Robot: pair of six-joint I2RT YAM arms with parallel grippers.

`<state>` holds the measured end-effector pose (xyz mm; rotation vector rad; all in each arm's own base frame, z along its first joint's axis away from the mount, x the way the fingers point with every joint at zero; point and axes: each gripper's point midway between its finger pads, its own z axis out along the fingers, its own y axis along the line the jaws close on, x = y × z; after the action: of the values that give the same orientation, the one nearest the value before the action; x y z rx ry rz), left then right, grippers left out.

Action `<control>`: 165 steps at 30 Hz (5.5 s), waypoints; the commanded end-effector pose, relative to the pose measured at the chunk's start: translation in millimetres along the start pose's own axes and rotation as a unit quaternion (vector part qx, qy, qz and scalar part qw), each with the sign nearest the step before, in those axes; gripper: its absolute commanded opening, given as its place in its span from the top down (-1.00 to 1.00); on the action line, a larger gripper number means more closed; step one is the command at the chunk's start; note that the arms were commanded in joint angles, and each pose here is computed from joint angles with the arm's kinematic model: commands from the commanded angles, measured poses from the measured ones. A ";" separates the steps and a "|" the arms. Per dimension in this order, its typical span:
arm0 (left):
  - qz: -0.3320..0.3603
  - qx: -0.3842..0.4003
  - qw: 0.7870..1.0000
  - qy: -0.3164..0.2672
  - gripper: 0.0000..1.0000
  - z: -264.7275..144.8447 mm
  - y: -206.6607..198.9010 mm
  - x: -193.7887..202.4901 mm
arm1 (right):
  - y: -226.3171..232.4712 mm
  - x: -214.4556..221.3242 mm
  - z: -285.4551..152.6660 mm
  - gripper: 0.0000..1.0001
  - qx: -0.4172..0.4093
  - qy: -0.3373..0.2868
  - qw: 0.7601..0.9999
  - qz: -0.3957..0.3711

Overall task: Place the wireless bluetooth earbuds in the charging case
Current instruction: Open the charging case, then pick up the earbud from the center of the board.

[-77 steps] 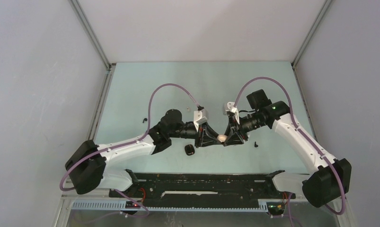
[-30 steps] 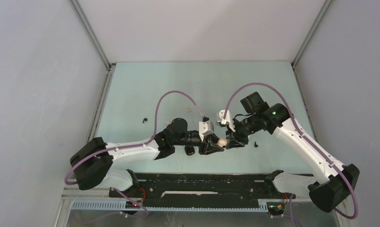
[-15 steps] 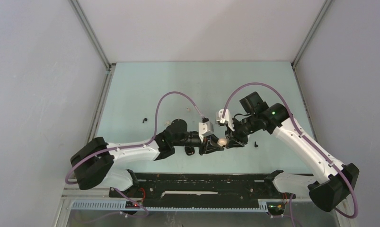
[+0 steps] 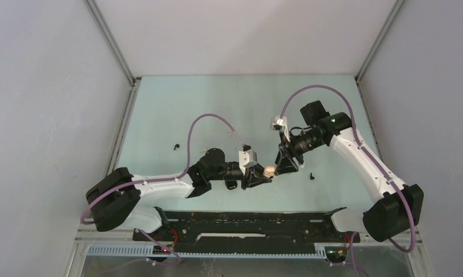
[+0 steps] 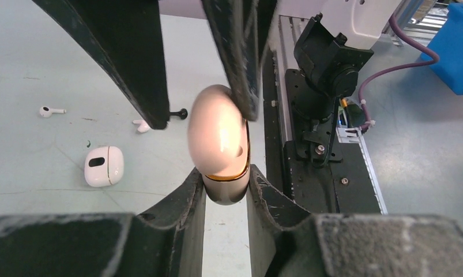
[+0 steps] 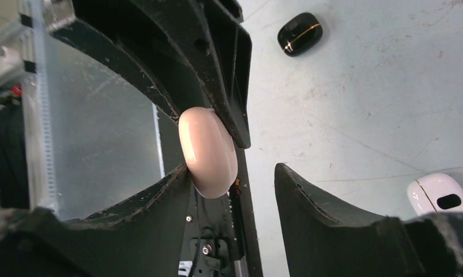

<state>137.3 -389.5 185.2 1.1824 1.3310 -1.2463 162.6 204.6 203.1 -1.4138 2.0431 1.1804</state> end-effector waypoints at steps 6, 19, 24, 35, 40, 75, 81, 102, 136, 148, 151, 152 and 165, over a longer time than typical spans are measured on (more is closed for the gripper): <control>0.030 0.023 0.998 -0.044 1.00 0.0 -13.7 -26.7 | 6.7 -44.0 -25.7 -0.15 -0.030 -0.094 0.995 0.012; -0.018 -0.030 0.998 -0.059 1.00 -25.7 -11.8 -47.1 | -19.2 -54.2 -73.9 -0.11 0.080 -0.148 0.986 -0.019; -0.030 -0.081 0.995 -0.042 1.00 -57.9 -4.7 -55.5 | -58.9 -62.5 -78.3 0.11 0.143 -0.148 0.978 -0.017; -0.067 -0.266 0.960 -0.056 1.00 -153.3 47.4 -61.9 | -148.4 -99.2 -10.5 0.32 0.230 -0.121 0.966 -0.006; -0.066 -0.316 0.944 -0.063 1.00 -183.9 58.7 -57.8 | -156.6 -108.7 61.9 0.35 0.183 -0.083 0.979 -0.020; -0.023 -0.454 0.876 -0.160 1.00 -257.3 61.8 -74.3 | -197.7 -131.5 272.7 0.29 0.178 -0.003 0.970 0.164; -0.024 -0.457 0.876 -0.155 1.00 -257.2 63.4 -72.1 | -201.4 -127.5 280.6 0.33 0.175 0.003 0.971 0.165; -0.029 -0.456 0.877 -0.147 1.00 -255.9 66.7 -69.3 | -196.0 -112.4 303.3 0.36 0.163 0.024 0.973 0.161; -0.031 -0.456 0.877 -0.151 1.00 -257.0 65.4 -70.9 | -191.2 -82.3 314.0 0.77 0.221 0.081 0.968 0.086; -0.033 -0.450 0.880 -0.148 1.00 -253.5 66.9 -71.0 | -162.0 -140.4 199.2 1.00 0.251 0.015 0.968 0.021; -0.050 -0.425 0.889 -0.161 1.00 -242.6 65.7 -76.4 | -155.5 -147.7 151.8 1.00 0.274 0.010 0.962 -0.018; -0.053 -0.408 0.896 -0.168 1.00 -236.3 64.1 -80.9 | -154.9 -148.6 134.9 1.00 0.286 0.009 0.958 -0.032; -0.056 -0.294 0.940 -0.163 1.00 -153.0 77.2 -116.9 | -104.4 -196.7 -113.4 1.00 0.486 -0.054 0.808 -0.329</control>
<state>227.2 -209.3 246.6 0.3641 1.5847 -0.8786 363.3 240.7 308.6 -1.1472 1.7139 0.1025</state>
